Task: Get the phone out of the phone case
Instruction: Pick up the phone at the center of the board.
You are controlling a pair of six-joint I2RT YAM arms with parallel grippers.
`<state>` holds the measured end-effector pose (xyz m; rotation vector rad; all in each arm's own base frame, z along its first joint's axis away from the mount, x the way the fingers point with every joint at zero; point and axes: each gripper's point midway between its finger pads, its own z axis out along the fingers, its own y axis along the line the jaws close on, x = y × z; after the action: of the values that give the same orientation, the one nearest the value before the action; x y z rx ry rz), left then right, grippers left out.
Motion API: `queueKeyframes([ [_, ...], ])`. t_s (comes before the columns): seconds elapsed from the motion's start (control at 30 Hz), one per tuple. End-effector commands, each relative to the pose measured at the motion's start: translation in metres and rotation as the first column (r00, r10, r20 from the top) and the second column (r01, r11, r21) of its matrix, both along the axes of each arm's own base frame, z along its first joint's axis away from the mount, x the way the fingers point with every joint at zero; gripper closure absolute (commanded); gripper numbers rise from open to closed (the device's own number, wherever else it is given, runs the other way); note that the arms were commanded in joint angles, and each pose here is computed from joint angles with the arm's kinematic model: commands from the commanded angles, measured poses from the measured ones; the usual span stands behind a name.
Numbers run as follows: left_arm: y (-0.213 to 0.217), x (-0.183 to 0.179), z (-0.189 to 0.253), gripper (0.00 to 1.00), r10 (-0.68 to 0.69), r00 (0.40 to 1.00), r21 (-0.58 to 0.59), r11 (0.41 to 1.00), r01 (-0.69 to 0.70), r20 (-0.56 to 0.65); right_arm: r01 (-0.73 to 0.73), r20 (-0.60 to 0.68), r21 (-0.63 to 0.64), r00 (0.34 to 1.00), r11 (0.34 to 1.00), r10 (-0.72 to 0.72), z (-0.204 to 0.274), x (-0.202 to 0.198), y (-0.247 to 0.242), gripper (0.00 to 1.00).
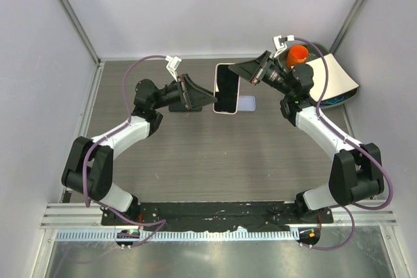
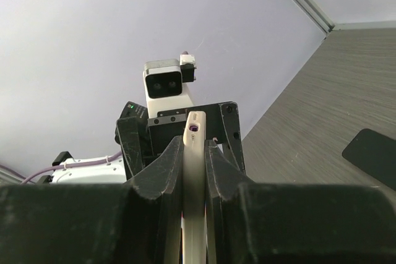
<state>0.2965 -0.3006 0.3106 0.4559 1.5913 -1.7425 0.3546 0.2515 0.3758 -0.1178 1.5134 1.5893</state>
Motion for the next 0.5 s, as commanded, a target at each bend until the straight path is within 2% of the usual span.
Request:
queueKeyframes([
  [0.0, 0.001, -0.009, 0.021, 0.00, -0.003, 0.997, -0.044, 0.999, 0.007, 0.078, 0.037, 0.114, 0.066, 0.992, 0.997, -0.045, 0.037, -0.004, -0.009, 0.99],
  [0.37, -0.020, -0.019, 0.004, 0.02, -0.072, 0.997, -0.015, 0.997, 0.073, 0.033, 0.054, 0.103, 0.069, 0.993, 0.996, -0.061, 0.030, 0.007, -0.008, 0.99],
  [0.43, -0.024, -0.021, 0.002, 0.05, -0.089, 0.996, -0.011, 0.996, 0.089, 0.030, 0.056, 0.102, 0.067, 0.993, 0.996, -0.063, 0.029, 0.008, -0.008, 0.99],
  [0.47, -0.025, -0.022, 0.003, 0.11, -0.093, 0.995, -0.011, 0.996, 0.094, 0.030, 0.059, 0.104, 0.065, 0.992, 0.996, -0.066, 0.028, 0.009, -0.008, 0.99],
])
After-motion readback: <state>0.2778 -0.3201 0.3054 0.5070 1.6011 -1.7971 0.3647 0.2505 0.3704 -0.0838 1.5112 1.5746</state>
